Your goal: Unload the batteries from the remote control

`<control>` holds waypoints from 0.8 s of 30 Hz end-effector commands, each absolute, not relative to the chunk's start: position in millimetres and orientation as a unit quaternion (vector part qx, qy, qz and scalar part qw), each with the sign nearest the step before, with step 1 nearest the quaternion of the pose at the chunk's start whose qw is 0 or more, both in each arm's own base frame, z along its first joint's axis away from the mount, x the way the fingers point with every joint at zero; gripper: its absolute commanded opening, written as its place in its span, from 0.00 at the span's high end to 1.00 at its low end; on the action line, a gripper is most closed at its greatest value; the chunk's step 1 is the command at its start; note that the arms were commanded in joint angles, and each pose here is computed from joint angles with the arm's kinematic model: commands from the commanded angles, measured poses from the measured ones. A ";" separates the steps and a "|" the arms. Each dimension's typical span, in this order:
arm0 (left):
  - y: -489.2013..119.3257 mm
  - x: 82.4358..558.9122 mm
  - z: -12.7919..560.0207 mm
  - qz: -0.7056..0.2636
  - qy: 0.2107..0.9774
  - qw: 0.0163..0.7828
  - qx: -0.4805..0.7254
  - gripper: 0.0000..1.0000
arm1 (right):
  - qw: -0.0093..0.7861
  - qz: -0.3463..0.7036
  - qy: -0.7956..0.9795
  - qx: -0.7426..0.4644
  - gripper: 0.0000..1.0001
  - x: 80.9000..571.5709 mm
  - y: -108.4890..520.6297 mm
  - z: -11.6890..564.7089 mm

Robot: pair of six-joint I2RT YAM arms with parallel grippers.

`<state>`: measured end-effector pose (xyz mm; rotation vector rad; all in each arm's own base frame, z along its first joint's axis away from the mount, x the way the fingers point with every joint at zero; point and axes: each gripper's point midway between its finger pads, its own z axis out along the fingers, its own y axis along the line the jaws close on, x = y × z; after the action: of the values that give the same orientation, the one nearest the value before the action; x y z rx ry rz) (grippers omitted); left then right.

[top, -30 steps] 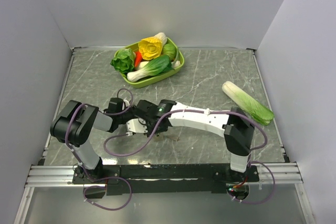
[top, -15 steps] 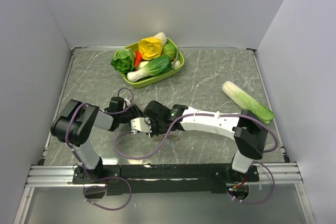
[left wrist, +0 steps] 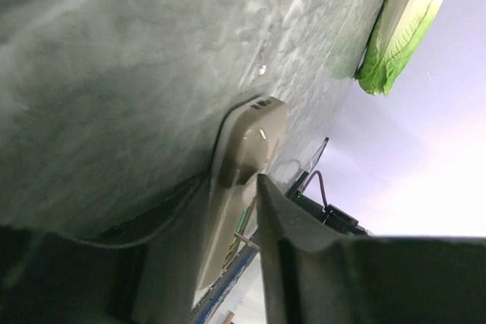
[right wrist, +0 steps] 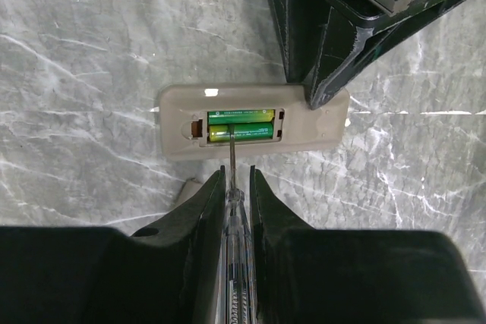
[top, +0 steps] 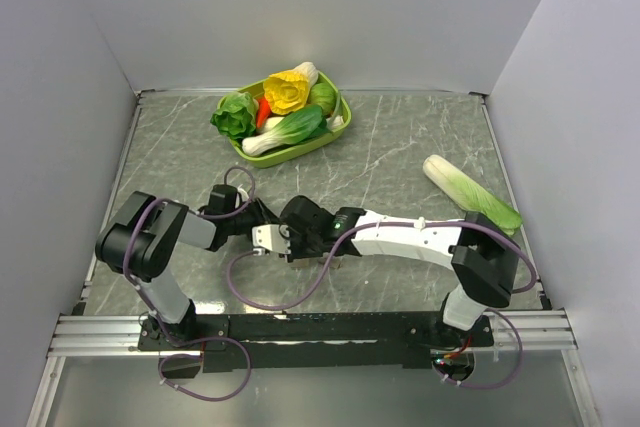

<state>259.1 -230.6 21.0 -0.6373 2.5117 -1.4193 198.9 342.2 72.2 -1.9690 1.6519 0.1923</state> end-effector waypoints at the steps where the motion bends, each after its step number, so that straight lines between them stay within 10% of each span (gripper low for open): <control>1: -213.1 247.9 -7.1 -0.407 0.877 0.103 -0.235 0.56 | 0.321 0.046 0.621 -0.714 1.00 232.4 348.6 44.1; 24: -240.1 245.9 8.4 -0.413 0.890 0.114 -0.156 0.36 | 0.349 0.072 0.637 -0.684 1.00 229.2 324.7 53.0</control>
<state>262.1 -238.0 34.5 -0.4501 2.5115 -1.2566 205.7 335.8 73.2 -1.8534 1.6118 0.2570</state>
